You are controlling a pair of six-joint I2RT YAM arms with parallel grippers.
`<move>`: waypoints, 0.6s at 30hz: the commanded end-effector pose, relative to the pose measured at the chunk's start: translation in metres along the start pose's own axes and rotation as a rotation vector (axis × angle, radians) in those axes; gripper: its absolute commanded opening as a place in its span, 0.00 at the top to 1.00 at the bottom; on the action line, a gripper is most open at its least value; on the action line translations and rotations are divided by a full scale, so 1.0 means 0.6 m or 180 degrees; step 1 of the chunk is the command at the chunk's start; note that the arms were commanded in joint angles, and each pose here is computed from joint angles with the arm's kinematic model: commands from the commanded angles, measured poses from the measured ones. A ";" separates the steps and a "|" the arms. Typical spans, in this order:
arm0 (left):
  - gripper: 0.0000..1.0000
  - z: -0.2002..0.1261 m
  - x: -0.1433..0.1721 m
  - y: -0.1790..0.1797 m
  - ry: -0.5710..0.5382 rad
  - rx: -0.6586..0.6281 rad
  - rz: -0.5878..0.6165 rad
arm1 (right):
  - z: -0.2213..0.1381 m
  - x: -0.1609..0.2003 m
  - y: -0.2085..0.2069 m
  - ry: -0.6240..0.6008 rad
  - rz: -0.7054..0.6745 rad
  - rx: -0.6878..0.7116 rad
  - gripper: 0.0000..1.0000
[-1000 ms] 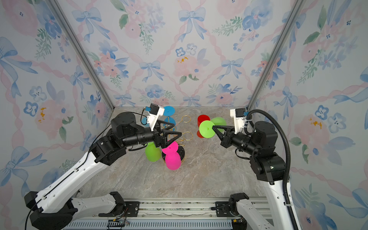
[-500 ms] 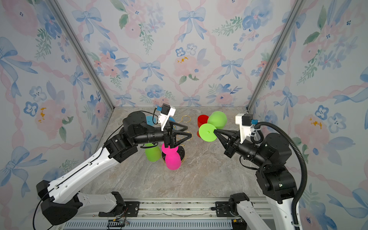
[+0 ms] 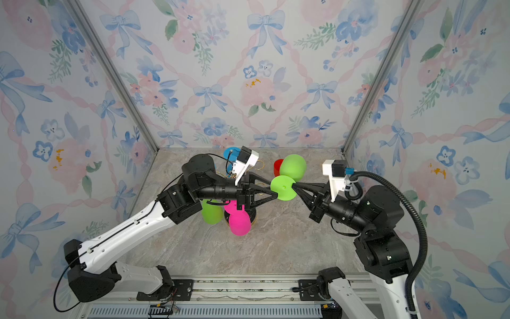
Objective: Take the wine glass off the wine glass rack
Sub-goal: Pick up the wine glass from the wine glass rack.
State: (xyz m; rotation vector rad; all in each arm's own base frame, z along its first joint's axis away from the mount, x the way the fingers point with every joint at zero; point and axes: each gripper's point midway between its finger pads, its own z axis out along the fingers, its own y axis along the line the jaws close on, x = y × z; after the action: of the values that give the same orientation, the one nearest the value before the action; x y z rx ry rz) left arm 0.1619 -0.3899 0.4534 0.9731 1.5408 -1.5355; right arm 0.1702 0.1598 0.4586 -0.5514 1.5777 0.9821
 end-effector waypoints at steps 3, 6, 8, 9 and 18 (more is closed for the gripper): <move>0.67 -0.001 -0.021 -0.028 -0.0093 0.0209 0.0093 | 0.001 0.001 0.007 -0.0037 -0.0100 -0.0078 1.00; 0.69 0.001 -0.017 -0.025 -0.0077 0.0210 0.0074 | 0.002 0.000 0.007 -0.0056 -0.0098 -0.0093 1.00; 0.74 0.002 -0.015 -0.025 -0.0067 0.0213 0.0065 | 0.002 -0.001 0.008 -0.0063 -0.0097 -0.0104 1.00; 0.76 0.002 -0.015 -0.025 -0.0064 0.0217 0.0063 | 0.002 0.000 0.008 -0.0061 -0.0097 -0.0109 1.00; 0.89 0.004 -0.004 -0.017 -0.0030 0.0200 0.0042 | 0.006 0.009 0.007 -0.0019 -0.0050 -0.0139 1.00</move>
State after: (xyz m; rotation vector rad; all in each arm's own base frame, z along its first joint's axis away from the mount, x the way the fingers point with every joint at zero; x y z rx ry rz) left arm 0.1653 -0.3909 0.4531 0.9565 1.5487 -1.5446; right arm 0.1636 0.1637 0.4624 -0.5924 1.5309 1.0009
